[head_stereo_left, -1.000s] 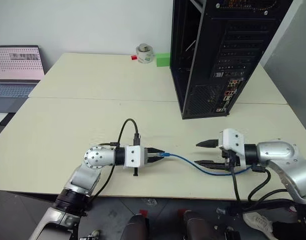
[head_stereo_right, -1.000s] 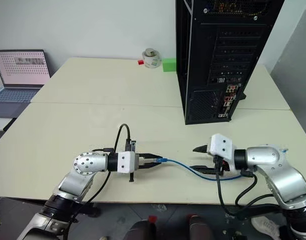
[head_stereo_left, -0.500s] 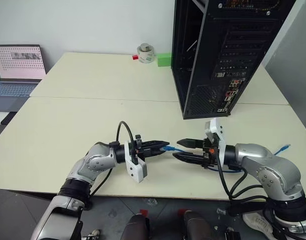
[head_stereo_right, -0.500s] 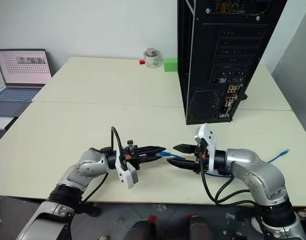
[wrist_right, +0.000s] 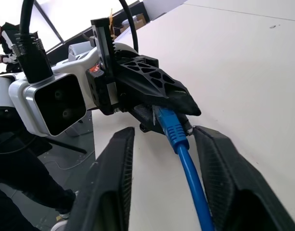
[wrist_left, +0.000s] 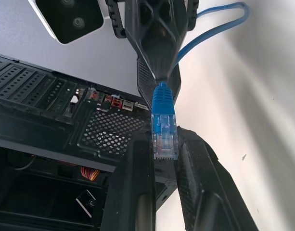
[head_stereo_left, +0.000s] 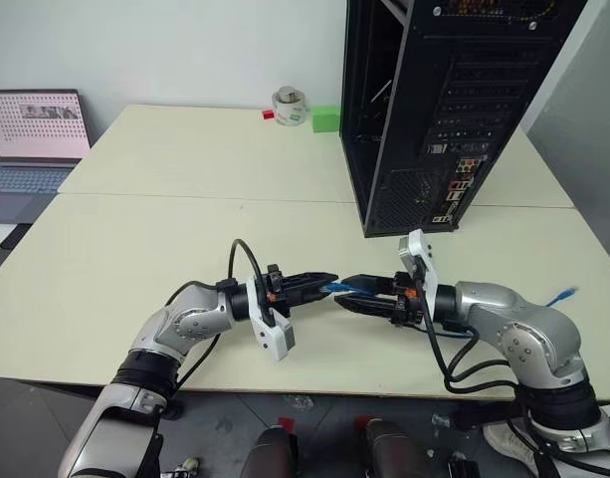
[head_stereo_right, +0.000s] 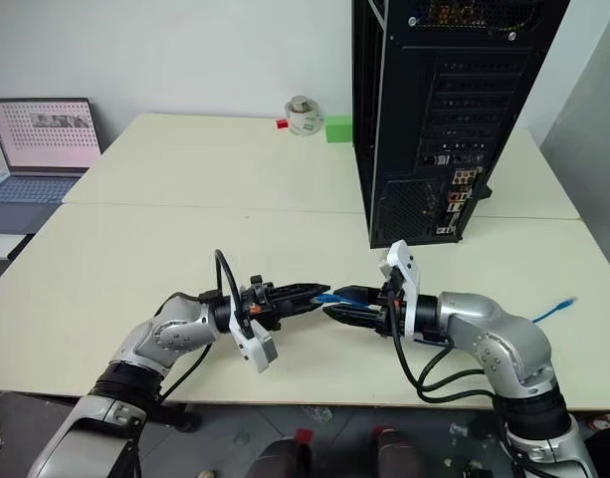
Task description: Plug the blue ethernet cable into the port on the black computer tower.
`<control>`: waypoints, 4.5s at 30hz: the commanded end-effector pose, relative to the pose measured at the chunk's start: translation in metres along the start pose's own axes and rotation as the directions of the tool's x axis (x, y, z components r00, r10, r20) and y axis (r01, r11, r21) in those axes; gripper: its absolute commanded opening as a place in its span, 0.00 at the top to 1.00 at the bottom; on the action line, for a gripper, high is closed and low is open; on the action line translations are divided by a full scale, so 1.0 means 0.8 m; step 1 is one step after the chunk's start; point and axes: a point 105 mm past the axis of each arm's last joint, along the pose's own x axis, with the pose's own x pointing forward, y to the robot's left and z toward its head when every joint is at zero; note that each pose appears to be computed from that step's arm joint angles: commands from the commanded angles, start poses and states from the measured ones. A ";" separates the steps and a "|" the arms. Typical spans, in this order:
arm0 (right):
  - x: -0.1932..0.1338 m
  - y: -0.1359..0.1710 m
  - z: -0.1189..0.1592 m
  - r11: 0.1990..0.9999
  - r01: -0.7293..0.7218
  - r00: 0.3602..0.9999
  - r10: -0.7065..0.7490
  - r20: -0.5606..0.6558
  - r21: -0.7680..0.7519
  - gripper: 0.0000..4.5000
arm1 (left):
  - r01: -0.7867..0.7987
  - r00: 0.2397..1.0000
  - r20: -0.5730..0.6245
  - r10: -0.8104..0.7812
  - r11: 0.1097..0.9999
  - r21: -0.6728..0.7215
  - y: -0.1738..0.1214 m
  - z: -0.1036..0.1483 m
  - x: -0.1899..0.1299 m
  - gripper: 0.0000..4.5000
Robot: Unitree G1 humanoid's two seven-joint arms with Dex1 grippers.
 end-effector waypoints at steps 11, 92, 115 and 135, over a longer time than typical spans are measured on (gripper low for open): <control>0.002 0.004 0.023 1.000 -0.022 0.998 0.023 0.059 -0.018 1.00 | -0.037 0.999 0.025 0.037 0.999 0.018 0.009 0.007 0.006 0.94; -0.138 -0.164 0.093 0.227 0.973 0.224 -0.890 0.398 -0.041 1.00 | -0.397 0.914 -0.387 0.125 0.480 -0.782 0.083 -0.030 0.130 0.01; -0.142 -0.156 0.093 0.217 0.976 0.212 -0.901 0.378 -0.030 1.00 | -0.399 0.912 -0.393 0.119 0.484 -0.778 0.081 -0.031 0.129 0.01; -0.134 -0.161 0.092 0.223 0.975 0.212 -0.899 0.382 -0.017 1.00 | -0.404 0.909 -0.400 0.117 0.484 -0.776 0.080 -0.032 0.128 0.01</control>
